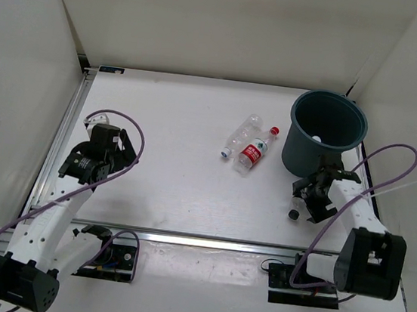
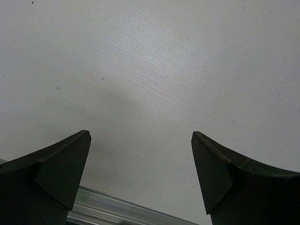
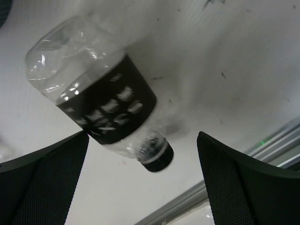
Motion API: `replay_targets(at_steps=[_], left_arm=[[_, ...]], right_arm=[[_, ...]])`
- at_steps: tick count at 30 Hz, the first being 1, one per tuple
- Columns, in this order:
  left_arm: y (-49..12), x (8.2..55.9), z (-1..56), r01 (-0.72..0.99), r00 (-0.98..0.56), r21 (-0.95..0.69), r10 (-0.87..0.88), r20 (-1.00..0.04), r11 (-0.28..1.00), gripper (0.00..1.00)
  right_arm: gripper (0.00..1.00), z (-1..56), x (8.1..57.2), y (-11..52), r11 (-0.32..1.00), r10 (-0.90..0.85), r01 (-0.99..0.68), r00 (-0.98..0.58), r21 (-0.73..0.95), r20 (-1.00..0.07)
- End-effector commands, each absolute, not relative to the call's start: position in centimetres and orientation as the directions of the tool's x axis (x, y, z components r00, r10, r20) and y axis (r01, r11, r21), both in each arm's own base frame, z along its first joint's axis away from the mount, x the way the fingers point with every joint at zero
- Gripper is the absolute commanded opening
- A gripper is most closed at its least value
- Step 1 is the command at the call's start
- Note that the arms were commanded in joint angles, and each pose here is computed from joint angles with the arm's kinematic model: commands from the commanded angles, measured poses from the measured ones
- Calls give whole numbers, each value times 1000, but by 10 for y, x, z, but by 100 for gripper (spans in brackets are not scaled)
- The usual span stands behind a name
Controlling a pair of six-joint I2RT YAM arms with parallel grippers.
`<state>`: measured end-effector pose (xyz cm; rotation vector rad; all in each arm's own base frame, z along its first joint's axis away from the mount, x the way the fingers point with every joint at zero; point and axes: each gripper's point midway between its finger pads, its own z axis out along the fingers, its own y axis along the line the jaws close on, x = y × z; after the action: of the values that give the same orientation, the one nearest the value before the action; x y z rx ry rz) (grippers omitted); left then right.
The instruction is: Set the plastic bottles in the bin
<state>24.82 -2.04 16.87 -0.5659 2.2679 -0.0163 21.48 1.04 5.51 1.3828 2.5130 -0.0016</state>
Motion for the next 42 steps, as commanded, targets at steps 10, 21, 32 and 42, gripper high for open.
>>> replay_targets(at_steps=[10, 21, 32, 42], left_arm=[[-19, 226, 163, -426, -607, -196, -439, -662, 883, 100], [-24, 249, 184, -442, -553, -247, -479, -681, 862, 100], [-31, 271, 181, -428, -562, -242, -466, -683, 871, 100], [-72, 339, 218, -262, -564, -252, -360, -744, 932, 100]], right_arm=[[75, 38, 252, 7, 500, 859, 855, -471, 135, -199], [17, 140, 196, 40, 397, 916, 870, -395, 294, -68], [21, 392, 338, -12, 604, 779, 542, -247, 584, -576], [100, 364, 413, -9, 707, 702, 479, -387, 520, -598]])
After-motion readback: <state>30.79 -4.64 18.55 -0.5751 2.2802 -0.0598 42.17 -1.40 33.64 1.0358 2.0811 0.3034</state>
